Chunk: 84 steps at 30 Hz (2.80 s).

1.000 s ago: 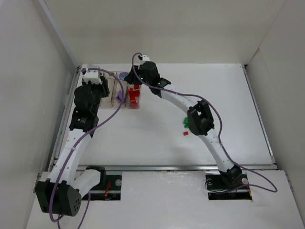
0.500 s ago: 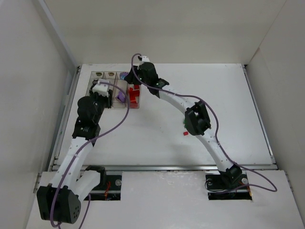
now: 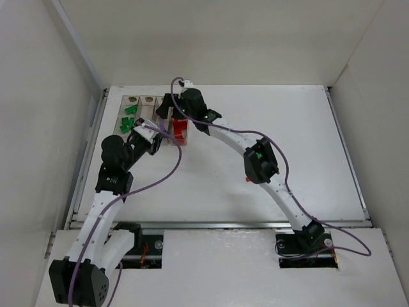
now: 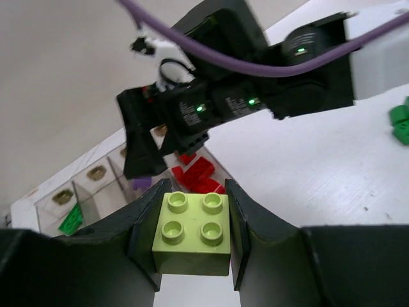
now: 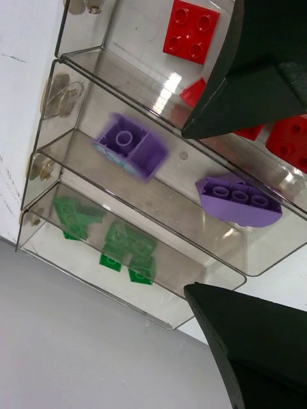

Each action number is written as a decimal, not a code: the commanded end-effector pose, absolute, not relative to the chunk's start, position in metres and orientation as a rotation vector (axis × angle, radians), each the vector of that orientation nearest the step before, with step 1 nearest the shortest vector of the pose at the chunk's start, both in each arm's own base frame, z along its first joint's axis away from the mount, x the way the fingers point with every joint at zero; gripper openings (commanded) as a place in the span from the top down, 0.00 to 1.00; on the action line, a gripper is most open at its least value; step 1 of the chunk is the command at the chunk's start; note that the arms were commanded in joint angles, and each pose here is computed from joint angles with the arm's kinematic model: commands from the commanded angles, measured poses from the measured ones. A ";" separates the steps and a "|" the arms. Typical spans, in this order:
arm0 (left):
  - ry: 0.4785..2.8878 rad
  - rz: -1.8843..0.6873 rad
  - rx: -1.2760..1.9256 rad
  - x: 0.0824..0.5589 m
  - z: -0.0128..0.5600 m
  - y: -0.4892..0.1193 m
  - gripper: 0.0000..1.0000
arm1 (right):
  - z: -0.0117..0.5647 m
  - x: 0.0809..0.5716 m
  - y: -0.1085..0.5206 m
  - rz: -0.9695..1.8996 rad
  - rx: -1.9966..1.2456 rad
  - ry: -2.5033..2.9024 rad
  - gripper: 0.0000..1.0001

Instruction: Sort the legos into containers by color

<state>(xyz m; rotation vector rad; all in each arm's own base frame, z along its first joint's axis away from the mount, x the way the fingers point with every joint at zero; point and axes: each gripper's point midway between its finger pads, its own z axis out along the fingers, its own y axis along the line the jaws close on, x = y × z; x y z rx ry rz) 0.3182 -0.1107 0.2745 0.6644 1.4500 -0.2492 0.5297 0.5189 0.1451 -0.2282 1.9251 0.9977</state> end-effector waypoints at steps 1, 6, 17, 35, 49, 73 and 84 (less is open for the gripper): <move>1.277 -0.311 0.833 0.297 0.313 -0.134 1.00 | 0.236 0.519 0.520 1.067 -0.247 1.766 0.01; 1.126 -0.407 1.079 0.263 0.324 -0.160 1.00 | 0.305 0.503 0.477 1.010 -0.342 1.690 0.01; 0.938 -0.640 1.381 0.247 0.319 -0.192 1.00 | 0.300 0.494 0.365 0.697 -0.269 1.768 0.01; 1.679 -0.528 0.268 0.438 0.281 -0.075 0.94 | 0.296 0.534 0.287 0.606 -0.196 1.777 0.01; 1.974 -0.417 0.118 0.557 0.179 -0.007 0.89 | 0.295 0.577 0.246 0.554 -0.166 1.755 0.01; 1.881 -0.404 0.388 0.560 0.173 -0.020 0.24 | 0.316 0.577 0.240 0.587 -0.228 1.714 0.01; 1.631 0.049 0.914 0.487 0.235 -0.051 0.01 | 0.226 0.509 0.148 0.110 0.072 2.285 0.01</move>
